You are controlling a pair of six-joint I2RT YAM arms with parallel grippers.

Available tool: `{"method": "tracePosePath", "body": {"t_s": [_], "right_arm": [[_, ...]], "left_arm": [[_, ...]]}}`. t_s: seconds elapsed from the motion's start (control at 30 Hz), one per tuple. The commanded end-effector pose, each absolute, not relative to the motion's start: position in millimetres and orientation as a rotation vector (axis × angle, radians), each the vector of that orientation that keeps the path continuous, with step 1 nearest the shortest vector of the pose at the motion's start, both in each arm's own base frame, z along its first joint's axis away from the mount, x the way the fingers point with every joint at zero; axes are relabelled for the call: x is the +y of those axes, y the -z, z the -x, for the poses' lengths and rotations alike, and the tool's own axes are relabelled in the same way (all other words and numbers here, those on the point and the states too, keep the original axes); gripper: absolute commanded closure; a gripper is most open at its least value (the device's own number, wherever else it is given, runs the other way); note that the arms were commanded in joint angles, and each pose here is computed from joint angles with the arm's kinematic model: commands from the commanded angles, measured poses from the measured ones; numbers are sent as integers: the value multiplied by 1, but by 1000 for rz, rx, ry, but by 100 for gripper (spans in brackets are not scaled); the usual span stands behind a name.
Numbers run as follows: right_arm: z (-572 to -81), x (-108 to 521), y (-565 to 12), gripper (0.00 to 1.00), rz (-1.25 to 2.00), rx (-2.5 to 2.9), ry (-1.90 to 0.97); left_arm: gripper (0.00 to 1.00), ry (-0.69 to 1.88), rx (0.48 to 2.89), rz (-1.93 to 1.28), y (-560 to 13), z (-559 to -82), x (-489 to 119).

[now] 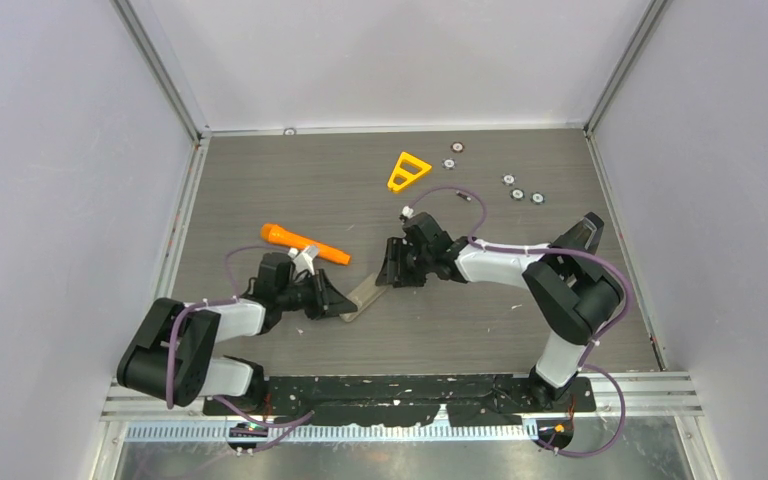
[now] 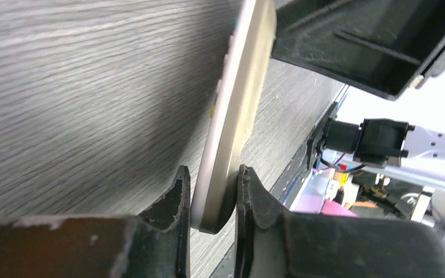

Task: Load the batteries into the remote control

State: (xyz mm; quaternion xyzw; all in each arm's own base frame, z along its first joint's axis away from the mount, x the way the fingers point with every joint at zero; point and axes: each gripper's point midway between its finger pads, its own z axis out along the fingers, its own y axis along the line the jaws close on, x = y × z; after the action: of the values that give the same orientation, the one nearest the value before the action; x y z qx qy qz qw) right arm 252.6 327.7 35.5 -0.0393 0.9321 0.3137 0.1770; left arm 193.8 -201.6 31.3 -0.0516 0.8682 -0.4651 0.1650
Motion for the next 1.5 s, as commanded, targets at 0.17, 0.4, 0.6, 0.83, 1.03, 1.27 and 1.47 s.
{"method": "tracePosePath", "body": {"t_s": [0.17, 0.4, 0.6, 0.83, 1.03, 1.27, 1.47], "right_arm": [[-257, 327, -81, 38, 237, 2532, -891], [-246, 318, -109, 33, 442, 2458, -877], [-226, 308, -112, 32, 540, 2487, -894], [-180, 318, -117, 32, 699, 2458, -1199], [-174, 310, -100, 32, 715, 2547, -1095], [-182, 309, -77, 36, 689, 2671, -863], [-186, 315, -69, 40, 676, 2697, -772]], "left_arm": [[100, 1158, 2582, 31, -24, -189, -188], [100, 1310, 2569, -11, -56, -184, -202], [100, 1480, 2582, -110, -58, -168, -226], [100, 1564, 2608, -146, -56, -155, -240], [100, 1568, 2681, -99, -48, -148, -243], [100, 1552, 2778, -10, -40, -145, -242], [100, 1517, 2832, 36, -33, -143, -239]]}}
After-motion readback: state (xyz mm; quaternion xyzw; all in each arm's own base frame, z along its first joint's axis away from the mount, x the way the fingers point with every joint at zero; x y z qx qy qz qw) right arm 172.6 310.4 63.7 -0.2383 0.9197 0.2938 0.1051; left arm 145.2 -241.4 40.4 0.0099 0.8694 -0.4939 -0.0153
